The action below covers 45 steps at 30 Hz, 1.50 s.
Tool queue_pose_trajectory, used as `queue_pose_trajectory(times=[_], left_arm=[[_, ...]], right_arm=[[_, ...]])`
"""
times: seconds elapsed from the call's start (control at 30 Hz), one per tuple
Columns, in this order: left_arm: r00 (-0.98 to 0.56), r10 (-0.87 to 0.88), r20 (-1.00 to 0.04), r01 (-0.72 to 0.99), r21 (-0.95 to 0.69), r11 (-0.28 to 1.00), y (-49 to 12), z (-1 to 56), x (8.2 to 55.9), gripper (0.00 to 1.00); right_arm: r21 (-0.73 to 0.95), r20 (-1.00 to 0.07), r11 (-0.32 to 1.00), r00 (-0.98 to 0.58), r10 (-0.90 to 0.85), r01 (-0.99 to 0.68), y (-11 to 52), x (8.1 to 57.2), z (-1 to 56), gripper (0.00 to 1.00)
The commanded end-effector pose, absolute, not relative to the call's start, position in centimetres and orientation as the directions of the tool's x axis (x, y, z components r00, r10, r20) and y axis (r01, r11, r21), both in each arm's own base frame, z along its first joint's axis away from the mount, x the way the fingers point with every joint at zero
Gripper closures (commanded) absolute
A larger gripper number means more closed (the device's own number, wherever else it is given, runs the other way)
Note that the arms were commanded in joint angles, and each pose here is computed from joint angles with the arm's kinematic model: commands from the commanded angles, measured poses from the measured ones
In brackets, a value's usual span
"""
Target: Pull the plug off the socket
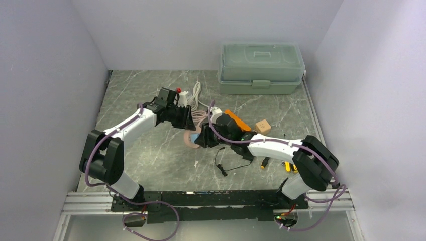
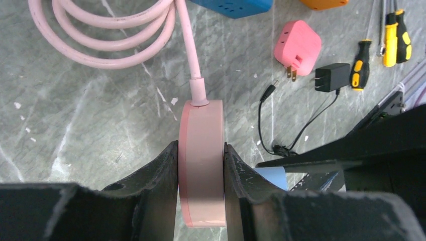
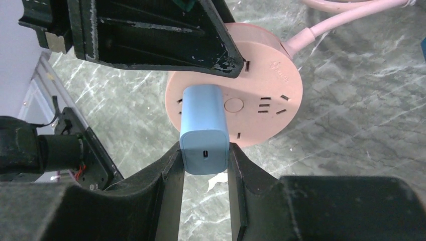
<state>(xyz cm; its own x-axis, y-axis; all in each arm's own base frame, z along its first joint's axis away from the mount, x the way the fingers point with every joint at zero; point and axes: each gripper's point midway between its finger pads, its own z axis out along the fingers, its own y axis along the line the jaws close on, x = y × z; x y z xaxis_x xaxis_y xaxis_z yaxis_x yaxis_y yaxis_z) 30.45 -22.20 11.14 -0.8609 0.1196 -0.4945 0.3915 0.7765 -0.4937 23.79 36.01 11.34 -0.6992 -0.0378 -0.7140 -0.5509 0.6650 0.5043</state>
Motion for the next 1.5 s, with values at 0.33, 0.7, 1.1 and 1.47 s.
queue_pose_trajectory(times=[0.33, 0.7, 1.1, 1.47], left_arm=[[-0.783, 0.175, -0.597, 0.523, -0.480, 0.704, -22.7, 14.1, 31.4, 1.00], [-0.849, 0.148, -0.507, 0.394, -0.422, 0.816, -20.6, 11.0, 32.4, 1.00], [-0.798, 0.212, -0.564, 0.520, -0.467, 0.715, -22.1, 12.8, 31.5, 1.00], [-0.833, 0.202, -0.515, 0.460, -0.442, 0.770, -21.0, 11.2, 32.0, 1.00]], right_arm=[[0.524, -0.742, 0.603, -0.669, -0.022, -0.602, 33.4, 25.0, 13.7, 1.00], [0.461, -0.747, 0.714, -0.665, -0.010, -0.528, 34.4, 25.0, 14.8, 1.00], [0.517, -0.748, 0.595, -0.663, -0.037, -0.616, 34.5, 24.2, 15.7, 1.00], [0.481, -0.763, 0.633, -0.646, -0.039, -0.607, 31.9, 24.8, 16.4, 1.00]])
